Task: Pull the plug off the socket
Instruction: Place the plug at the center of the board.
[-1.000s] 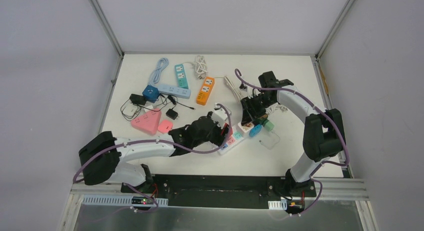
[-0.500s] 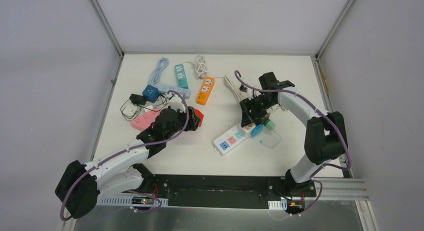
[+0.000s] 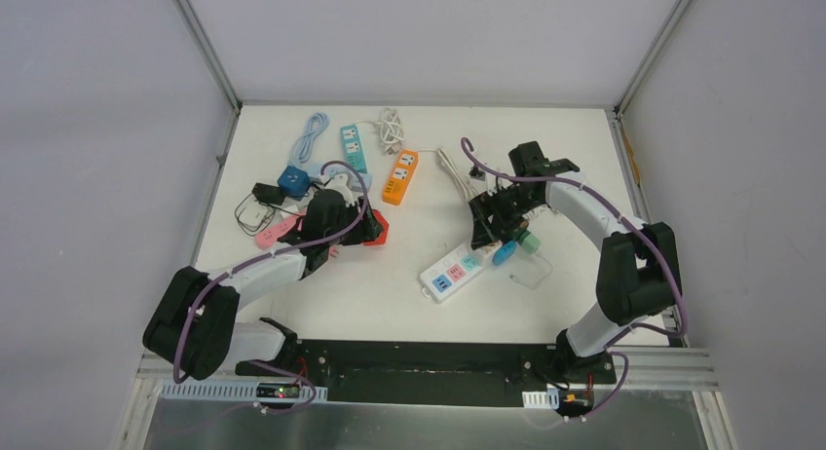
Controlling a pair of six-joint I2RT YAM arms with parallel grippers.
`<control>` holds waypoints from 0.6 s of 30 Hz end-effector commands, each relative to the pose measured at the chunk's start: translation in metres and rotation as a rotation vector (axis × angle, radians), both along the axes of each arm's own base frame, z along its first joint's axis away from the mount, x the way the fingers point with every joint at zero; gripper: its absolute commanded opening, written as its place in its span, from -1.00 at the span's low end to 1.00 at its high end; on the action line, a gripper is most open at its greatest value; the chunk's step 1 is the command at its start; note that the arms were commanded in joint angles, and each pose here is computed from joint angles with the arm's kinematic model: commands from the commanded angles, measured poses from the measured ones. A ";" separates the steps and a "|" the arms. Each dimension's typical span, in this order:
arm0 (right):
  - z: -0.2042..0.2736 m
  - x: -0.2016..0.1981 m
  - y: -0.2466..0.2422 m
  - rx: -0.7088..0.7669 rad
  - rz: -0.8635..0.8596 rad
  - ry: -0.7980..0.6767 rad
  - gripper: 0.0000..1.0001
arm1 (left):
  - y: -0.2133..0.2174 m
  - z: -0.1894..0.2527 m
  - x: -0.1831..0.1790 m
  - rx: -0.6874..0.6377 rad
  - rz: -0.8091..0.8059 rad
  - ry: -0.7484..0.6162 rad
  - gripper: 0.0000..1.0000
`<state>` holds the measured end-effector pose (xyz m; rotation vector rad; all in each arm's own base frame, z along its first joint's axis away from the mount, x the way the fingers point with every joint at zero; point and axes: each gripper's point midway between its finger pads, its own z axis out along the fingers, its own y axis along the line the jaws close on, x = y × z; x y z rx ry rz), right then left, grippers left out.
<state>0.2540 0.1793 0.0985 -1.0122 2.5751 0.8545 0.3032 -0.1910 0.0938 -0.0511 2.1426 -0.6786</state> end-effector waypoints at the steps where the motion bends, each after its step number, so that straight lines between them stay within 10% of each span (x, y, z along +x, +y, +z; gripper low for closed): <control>1: 0.005 0.001 -0.006 0.005 0.014 -0.043 0.69 | -0.012 0.046 0.038 -0.129 0.010 -0.109 -1.00; 9: 0.011 -0.001 -0.005 0.025 0.025 -0.053 0.99 | 0.004 0.024 0.062 -0.174 0.067 -0.043 -0.77; 18: 0.020 0.001 -0.009 0.044 0.017 -0.077 0.99 | 0.017 0.008 0.079 -0.150 0.110 0.021 0.02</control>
